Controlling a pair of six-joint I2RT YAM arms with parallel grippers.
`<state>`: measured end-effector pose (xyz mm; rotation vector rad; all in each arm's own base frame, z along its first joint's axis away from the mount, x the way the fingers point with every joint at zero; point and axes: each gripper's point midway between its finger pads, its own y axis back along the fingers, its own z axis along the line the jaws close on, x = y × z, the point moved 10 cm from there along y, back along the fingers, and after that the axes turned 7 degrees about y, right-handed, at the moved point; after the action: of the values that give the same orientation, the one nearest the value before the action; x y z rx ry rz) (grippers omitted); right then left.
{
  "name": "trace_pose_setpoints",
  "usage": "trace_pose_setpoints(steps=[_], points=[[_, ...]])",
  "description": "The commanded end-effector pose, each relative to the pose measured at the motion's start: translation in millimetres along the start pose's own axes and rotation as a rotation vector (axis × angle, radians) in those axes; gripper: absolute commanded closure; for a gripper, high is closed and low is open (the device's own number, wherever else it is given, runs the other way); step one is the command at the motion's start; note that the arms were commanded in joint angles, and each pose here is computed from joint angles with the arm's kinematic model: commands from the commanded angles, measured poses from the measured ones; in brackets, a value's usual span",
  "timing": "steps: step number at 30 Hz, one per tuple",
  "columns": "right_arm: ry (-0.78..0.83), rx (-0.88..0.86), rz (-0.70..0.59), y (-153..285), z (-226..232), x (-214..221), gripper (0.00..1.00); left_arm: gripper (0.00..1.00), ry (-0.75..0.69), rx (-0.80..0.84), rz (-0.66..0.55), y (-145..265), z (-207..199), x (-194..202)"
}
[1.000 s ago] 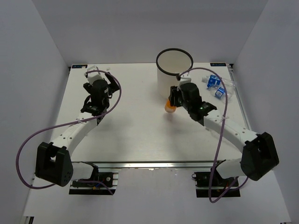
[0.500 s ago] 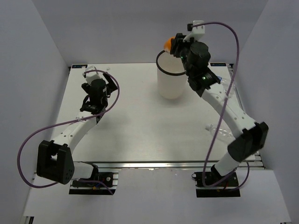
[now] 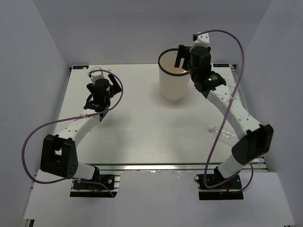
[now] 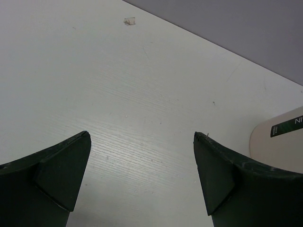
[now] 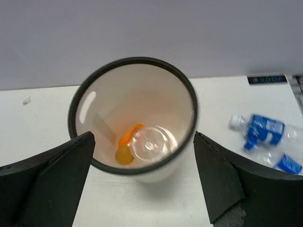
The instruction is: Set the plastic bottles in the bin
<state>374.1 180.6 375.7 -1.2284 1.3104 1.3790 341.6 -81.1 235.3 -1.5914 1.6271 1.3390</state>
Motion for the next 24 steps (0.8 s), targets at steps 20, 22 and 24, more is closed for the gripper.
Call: trace_pose_setpoints(steps=[20,22,24], points=[[-0.664,0.467,0.613,196.9,-135.4,192.7,0.11,0.02,0.019,0.200,-0.070,-5.0,-35.1,-38.3],[-0.691,0.487,0.662,198.8,-137.0,202.4,0.10,0.02,0.017,0.203,-0.058,-6.5,-34.3,-34.1],[-0.713,0.562,0.688,202.1,-142.1,217.9,0.11,0.02,0.013,0.214,-0.047,-7.7,-34.9,-31.8]])
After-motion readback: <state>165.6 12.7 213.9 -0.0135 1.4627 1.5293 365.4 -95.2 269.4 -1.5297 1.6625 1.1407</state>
